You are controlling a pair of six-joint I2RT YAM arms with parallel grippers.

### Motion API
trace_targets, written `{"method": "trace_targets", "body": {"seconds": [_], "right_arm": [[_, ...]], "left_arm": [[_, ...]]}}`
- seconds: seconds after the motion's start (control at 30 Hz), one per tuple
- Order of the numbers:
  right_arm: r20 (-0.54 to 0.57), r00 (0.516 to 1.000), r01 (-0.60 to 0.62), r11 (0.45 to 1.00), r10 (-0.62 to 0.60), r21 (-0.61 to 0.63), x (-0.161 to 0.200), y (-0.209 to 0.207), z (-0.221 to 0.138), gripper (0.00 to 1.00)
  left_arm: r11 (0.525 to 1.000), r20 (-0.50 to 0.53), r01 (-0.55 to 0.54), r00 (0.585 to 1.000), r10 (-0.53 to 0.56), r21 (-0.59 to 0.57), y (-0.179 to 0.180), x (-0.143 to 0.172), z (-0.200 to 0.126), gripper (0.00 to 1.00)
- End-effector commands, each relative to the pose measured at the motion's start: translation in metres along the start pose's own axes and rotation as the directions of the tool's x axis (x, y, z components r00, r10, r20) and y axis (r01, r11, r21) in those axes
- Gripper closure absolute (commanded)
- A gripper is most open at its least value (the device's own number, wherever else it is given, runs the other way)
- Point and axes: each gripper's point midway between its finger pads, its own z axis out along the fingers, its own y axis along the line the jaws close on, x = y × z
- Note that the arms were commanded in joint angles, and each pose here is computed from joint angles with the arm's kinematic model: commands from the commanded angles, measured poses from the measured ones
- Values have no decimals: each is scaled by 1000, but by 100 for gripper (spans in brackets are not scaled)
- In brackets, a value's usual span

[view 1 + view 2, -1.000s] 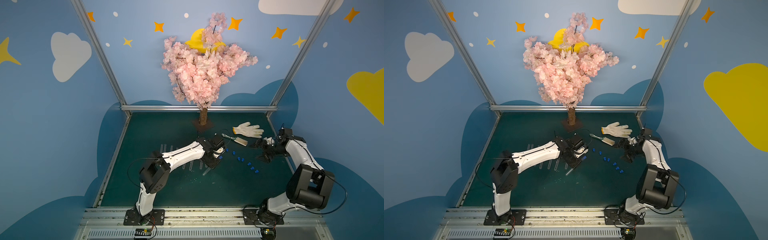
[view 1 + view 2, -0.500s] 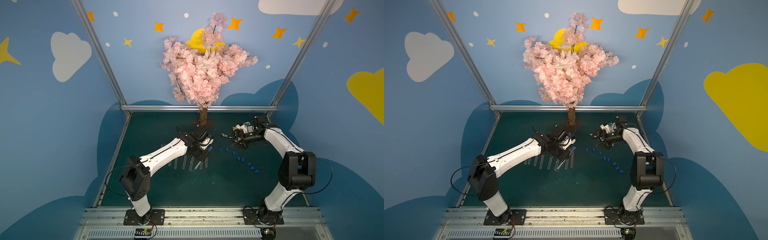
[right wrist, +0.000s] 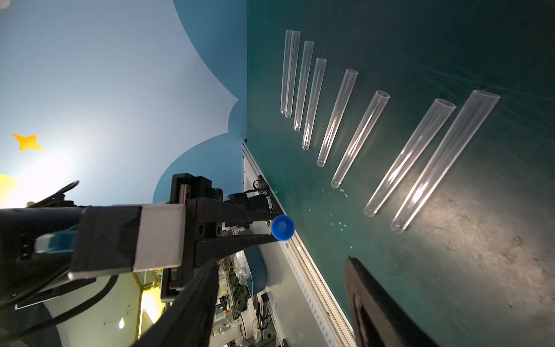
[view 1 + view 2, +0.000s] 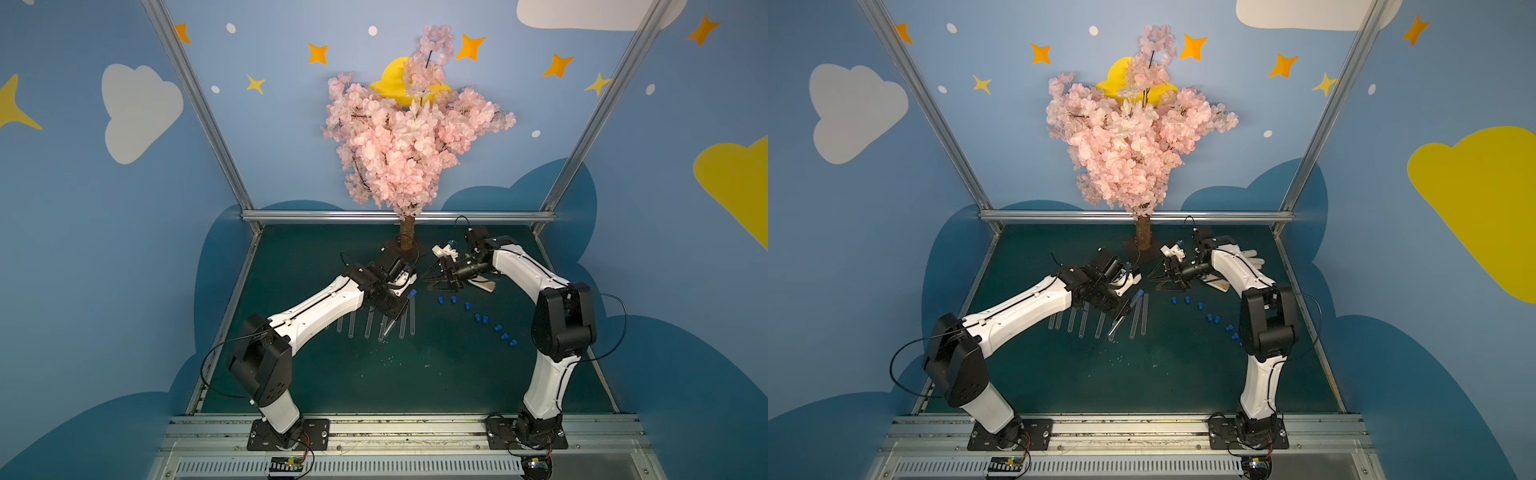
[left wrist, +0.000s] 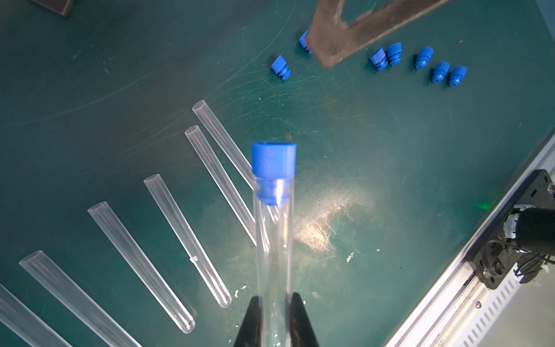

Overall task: Remove stoppers from test tubes
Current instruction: Open the stopper on the test tube.

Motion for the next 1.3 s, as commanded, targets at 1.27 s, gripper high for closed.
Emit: {"method": "trace_targets", "body": {"seconds": [1.27], "right_arm": [[-160, 987, 18, 1000, -14, 18, 14, 3, 35, 67]], "left_arm": [[998, 43, -47, 998, 46, 45, -8, -12, -9, 86]]}}
